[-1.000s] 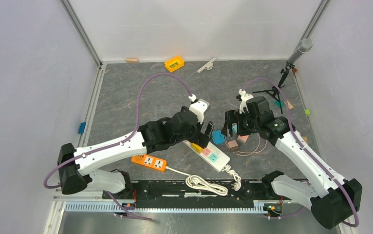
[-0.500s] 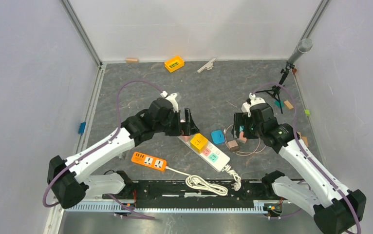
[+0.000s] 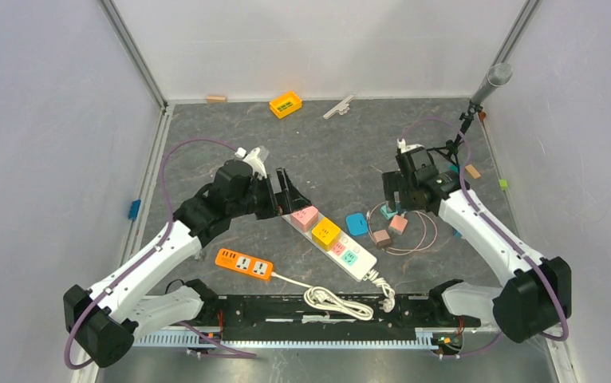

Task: Insert the plug

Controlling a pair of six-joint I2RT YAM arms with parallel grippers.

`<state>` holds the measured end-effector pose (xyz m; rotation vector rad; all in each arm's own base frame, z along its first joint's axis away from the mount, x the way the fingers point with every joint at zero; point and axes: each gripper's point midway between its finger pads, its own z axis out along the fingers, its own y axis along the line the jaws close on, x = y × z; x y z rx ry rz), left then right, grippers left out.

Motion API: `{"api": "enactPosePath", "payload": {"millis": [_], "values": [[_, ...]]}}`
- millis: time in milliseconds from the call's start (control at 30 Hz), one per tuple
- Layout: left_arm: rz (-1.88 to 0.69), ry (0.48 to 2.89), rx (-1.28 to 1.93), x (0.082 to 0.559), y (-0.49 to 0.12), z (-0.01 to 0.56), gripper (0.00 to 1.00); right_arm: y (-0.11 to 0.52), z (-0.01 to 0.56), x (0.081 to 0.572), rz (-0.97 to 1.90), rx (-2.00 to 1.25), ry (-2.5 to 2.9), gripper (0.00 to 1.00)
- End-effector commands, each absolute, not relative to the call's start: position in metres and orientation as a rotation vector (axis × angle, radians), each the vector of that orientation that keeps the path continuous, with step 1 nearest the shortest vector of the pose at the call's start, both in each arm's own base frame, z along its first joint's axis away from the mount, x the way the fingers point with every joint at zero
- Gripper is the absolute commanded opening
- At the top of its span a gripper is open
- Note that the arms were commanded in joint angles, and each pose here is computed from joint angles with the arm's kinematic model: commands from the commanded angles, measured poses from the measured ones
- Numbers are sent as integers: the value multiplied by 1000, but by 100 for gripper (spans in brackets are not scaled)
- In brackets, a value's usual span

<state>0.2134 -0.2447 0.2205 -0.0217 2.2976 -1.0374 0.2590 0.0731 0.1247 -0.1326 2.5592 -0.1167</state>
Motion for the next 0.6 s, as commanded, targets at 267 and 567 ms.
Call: {"api": "enactPosePath", "payload": {"millis": [267, 567], "values": [[-1085, 2363, -17, 216, -254, 209, 100, 26, 128, 335, -181, -114, 2591, 98], [-1104, 2377, -45, 226, -258, 205, 100, 38, 101, 381, -108, -181, 2645, 98]]}}
